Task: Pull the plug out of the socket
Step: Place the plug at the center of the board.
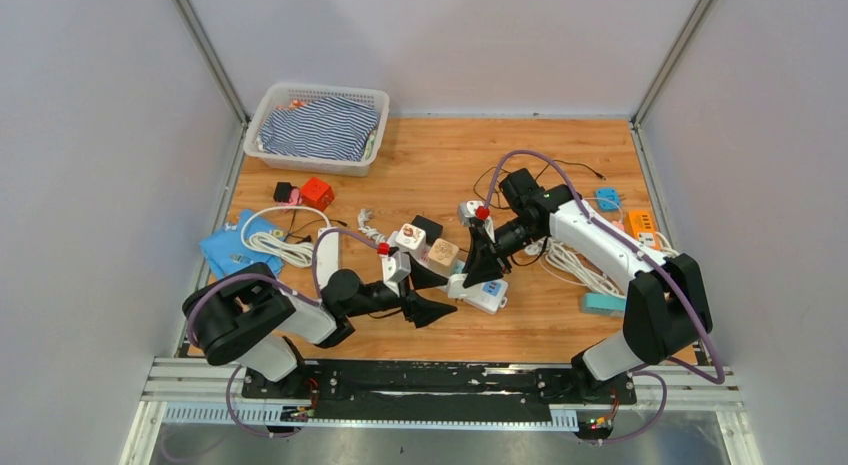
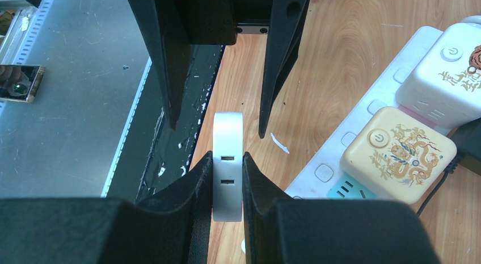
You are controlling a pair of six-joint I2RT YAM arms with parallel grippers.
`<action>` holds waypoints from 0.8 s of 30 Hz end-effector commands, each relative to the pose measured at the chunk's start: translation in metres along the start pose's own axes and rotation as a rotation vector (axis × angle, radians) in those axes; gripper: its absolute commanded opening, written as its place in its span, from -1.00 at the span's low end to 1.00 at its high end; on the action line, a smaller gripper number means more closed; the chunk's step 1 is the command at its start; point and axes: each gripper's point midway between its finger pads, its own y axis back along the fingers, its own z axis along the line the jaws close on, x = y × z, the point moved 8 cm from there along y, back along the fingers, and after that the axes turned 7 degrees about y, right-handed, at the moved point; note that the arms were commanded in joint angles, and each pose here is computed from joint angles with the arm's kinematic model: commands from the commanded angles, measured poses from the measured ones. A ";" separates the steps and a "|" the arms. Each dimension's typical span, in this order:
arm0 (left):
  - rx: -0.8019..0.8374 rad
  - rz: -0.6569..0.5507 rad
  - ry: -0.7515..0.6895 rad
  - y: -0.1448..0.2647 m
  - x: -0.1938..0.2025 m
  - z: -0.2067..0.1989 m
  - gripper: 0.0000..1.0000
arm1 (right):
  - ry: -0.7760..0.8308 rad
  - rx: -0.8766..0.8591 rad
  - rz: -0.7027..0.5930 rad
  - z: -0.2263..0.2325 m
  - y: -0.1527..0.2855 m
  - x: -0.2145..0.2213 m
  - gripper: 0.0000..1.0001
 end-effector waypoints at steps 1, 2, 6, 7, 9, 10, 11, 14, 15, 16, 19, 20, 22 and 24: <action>0.014 -0.038 -0.031 -0.009 -0.006 0.000 0.33 | 0.037 -0.012 -0.014 0.004 0.000 -0.011 -0.99; 0.013 -0.038 -0.029 -0.010 -0.006 0.000 0.30 | 0.036 -0.011 -0.014 0.004 0.001 -0.011 -1.00; 0.008 -0.036 -0.019 -0.012 -0.006 0.002 0.25 | 0.035 -0.013 -0.013 0.003 0.000 -0.011 -1.00; 0.006 -0.037 -0.017 -0.013 -0.006 0.003 0.21 | 0.037 -0.013 -0.013 0.003 0.000 -0.011 -0.99; 0.004 -0.034 -0.009 -0.015 -0.005 0.004 0.14 | 0.036 -0.013 -0.013 0.003 0.000 -0.011 -0.99; 0.005 -0.034 -0.006 -0.016 -0.005 0.004 0.09 | 0.035 -0.013 -0.013 0.003 0.000 -0.011 -1.00; 0.005 -0.033 -0.003 -0.016 -0.004 0.004 0.04 | 0.037 -0.013 -0.013 0.004 0.000 -0.011 -0.99; 0.005 -0.030 0.009 -0.018 -0.004 0.005 -0.15 | 0.034 -0.014 -0.011 0.004 0.000 -0.010 -1.00; 0.006 -0.029 0.011 -0.018 -0.004 0.006 -0.23 | 0.034 -0.014 -0.012 0.004 0.000 -0.010 -0.99; 0.009 -0.028 0.014 -0.019 -0.003 0.005 -0.32 | 0.034 -0.014 -0.011 0.004 0.000 -0.010 -1.00; 0.014 -0.019 0.025 -0.019 -0.001 0.005 -0.80 | 0.036 -0.013 -0.010 0.003 0.000 -0.010 -0.99; 0.014 -0.020 0.029 -0.019 -0.001 0.005 -0.99 | 0.036 -0.013 -0.008 0.003 0.000 -0.010 -0.99; 0.004 -0.021 0.039 -0.018 -0.001 0.005 -1.00 | 0.036 -0.012 -0.007 0.003 0.000 -0.010 -0.99; -0.010 -0.023 0.051 -0.016 0.000 0.005 -1.00 | 0.037 -0.009 -0.005 0.003 0.001 -0.010 -0.93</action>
